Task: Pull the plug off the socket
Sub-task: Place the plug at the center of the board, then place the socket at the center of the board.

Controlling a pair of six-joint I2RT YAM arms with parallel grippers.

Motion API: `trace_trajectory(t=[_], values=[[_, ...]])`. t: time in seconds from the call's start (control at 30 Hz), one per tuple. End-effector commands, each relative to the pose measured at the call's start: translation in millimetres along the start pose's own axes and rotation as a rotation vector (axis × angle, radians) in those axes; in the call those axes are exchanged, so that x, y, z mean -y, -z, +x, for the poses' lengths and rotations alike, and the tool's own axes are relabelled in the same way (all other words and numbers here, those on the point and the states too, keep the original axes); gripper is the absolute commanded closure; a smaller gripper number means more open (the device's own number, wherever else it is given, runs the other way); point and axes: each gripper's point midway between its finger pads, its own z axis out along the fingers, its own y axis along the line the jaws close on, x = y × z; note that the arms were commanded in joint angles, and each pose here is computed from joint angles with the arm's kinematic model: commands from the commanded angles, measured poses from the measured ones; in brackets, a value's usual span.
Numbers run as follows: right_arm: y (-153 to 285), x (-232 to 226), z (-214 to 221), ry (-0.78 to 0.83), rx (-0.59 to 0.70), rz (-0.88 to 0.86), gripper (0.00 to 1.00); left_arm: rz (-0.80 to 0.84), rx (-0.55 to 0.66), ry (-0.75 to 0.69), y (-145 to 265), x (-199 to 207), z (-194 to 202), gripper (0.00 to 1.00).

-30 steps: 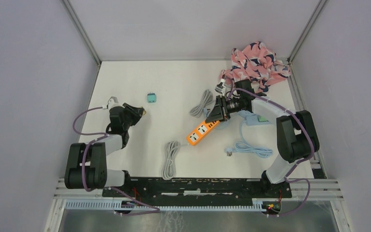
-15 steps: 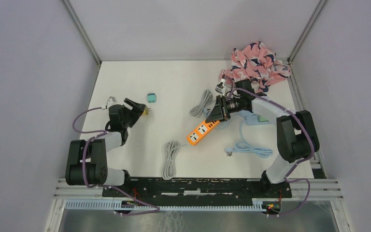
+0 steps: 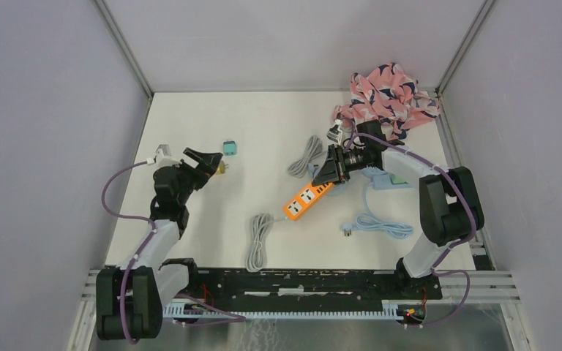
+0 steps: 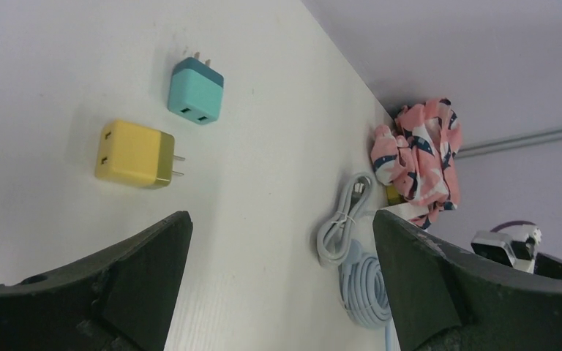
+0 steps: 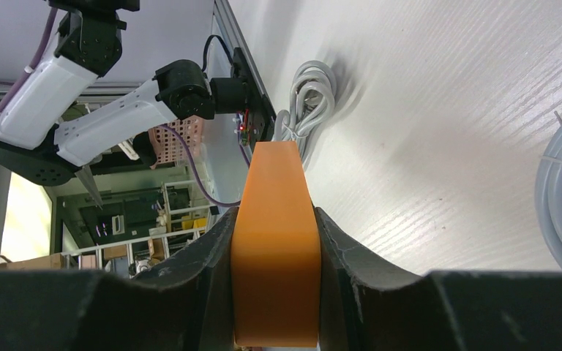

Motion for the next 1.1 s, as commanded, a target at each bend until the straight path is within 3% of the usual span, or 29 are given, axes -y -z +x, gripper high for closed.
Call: trace_trajectory(t=[0.0,0.43,0.67,0.9,1.07], values=[[6,-23,-12,0.087,0.017,-0.044,1.00,0.190,-0.071,-0.004,19,38,14,0.00],[7,-24,-12,0.092,0.016,-0.047,1.00,0.650,-0.279,-0.228,71,155,94,0.01],[7,-25,-11,0.092,0.014,-0.053,1.00,0.822,-0.385,-0.346,104,183,134,0.00],[7,-24,-11,0.088,0.014,-0.052,1.00,0.831,-0.440,-0.494,118,195,167,0.00],[6,-24,-11,0.088,0.013,-0.052,1.00,0.707,-0.481,-0.694,117,191,196,0.01]])
